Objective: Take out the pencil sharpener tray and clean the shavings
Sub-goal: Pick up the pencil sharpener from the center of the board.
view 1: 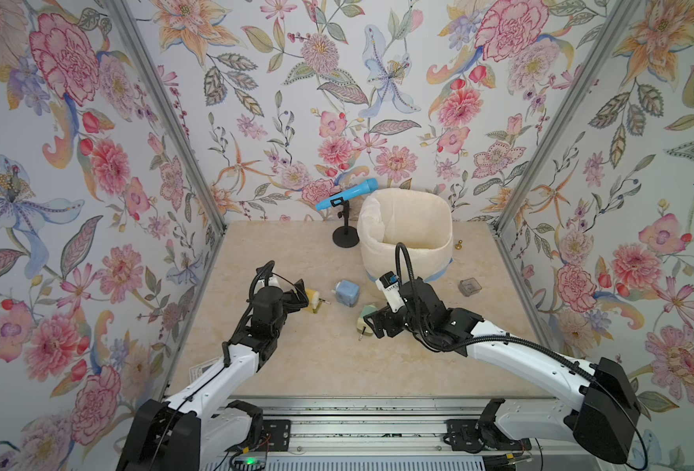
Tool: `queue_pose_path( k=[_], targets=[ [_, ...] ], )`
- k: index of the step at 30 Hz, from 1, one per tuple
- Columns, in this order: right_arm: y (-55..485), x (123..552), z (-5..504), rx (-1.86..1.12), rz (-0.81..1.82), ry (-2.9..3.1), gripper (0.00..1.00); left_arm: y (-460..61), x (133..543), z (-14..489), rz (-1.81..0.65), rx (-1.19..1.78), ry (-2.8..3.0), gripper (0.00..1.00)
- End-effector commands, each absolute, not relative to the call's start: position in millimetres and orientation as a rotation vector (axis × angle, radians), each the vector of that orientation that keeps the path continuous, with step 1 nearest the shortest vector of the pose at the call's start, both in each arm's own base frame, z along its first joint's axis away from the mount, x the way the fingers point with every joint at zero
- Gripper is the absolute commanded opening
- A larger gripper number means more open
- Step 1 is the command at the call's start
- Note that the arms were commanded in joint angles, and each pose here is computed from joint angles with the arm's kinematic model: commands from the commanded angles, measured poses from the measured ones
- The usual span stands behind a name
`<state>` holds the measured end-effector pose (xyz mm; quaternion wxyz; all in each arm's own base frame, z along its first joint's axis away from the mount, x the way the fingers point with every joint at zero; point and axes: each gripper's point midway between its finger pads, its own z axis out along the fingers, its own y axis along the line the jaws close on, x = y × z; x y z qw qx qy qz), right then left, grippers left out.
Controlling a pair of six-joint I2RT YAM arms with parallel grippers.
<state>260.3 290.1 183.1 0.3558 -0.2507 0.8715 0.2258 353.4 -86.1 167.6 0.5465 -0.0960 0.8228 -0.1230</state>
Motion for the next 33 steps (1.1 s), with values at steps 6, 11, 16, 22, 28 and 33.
queue_pose_path(
  k=[6, 11, 16, 22, 28, 33],
  targets=[
    [291.5, 270.1, 168.4, -0.344, 0.443, 2.551, 0.94, -91.0, 354.5, 172.6, -0.277, -0.184, 1.946, 1.0],
    [289.8, 267.1, 147.5, -0.158, 0.423, 2.639, 0.79, -80.5, 353.2, 173.9, -0.215, -0.211, 1.945, 1.0],
    [289.9, 275.4, 129.1, -0.083, 0.31, 2.651, 0.77, -79.7, 349.1, 169.9, -0.217, -0.202, 1.94, 1.0],
    [304.5, 294.6, 97.4, -0.026, 0.231, 2.706, 0.88, -81.8, 346.1, 166.3, -0.225, -0.177, 1.945, 1.0],
    [302.5, 301.6, 84.4, 0.036, 0.179, 2.723, 0.81, -86.1, 343.2, 162.0, -0.243, -0.144, 1.965, 1.0],
    [302.0, 298.9, 79.1, -0.01, 0.138, 2.736, 0.58, -87.4, 341.7, 157.2, -0.228, -0.109, 1.979, 1.0]
  ],
)
